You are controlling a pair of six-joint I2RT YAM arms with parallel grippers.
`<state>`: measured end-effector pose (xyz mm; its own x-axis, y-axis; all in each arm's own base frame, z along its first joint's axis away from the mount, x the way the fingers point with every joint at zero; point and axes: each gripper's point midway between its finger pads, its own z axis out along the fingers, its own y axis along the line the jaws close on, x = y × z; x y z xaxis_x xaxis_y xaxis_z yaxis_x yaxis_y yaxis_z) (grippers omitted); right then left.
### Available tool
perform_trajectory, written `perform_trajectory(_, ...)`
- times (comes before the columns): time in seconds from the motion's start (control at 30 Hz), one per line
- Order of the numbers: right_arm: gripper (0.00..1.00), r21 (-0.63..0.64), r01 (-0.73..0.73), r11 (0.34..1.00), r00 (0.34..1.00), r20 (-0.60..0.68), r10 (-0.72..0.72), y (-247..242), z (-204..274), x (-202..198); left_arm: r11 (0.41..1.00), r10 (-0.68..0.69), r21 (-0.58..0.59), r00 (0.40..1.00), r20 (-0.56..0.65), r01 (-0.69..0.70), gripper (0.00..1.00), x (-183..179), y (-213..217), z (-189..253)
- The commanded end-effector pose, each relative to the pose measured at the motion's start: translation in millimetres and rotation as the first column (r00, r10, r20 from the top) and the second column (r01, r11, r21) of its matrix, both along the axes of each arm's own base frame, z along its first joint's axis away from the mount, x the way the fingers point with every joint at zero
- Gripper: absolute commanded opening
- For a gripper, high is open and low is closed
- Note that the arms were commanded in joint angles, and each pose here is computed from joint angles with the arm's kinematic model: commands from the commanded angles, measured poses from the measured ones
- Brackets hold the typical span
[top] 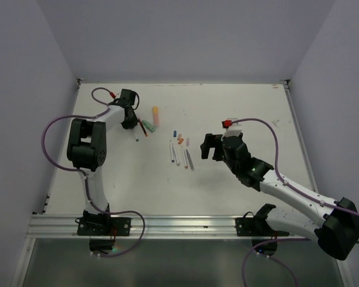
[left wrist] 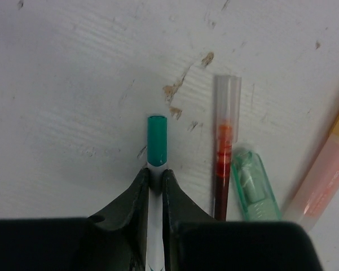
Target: Open the pen caps
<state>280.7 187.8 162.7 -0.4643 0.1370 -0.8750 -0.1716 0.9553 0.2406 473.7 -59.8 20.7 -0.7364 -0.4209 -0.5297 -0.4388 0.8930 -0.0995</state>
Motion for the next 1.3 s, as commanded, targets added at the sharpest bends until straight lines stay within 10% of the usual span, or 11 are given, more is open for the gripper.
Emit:
perform_trajectory(0.0,0.98,0.037,-0.072,0.997,0.997,0.033,0.071,14.7,9.7,1.1,1.0,-0.008,-0.009,1.0,0.026,0.008,0.0,-18.3,5.8,22.2)
perform_trajectory(0.53,0.89,0.276,-0.396,0.876,0.918,0.098,0.385,106.0,49.1,-5.1,0.783,-0.206,-0.389,0.792,0.574,0.486,0.0,-70.7,-126.5,169.7)
perform_trajectory(0.9,0.86,0.331,-0.404,0.853,0.914,0.123,0.386,133.3,61.7,16.4,0.619,-0.266,-0.352,0.609,0.747,0.702,0.0,-120.0,-201.5,226.3)
perform_trajectory(1.27,0.76,0.319,-0.404,0.857,0.914,0.153,0.375,145.1,70.3,33.8,0.588,-0.278,-0.31,0.546,0.79,0.747,0.0,-134.3,-217.1,239.6)
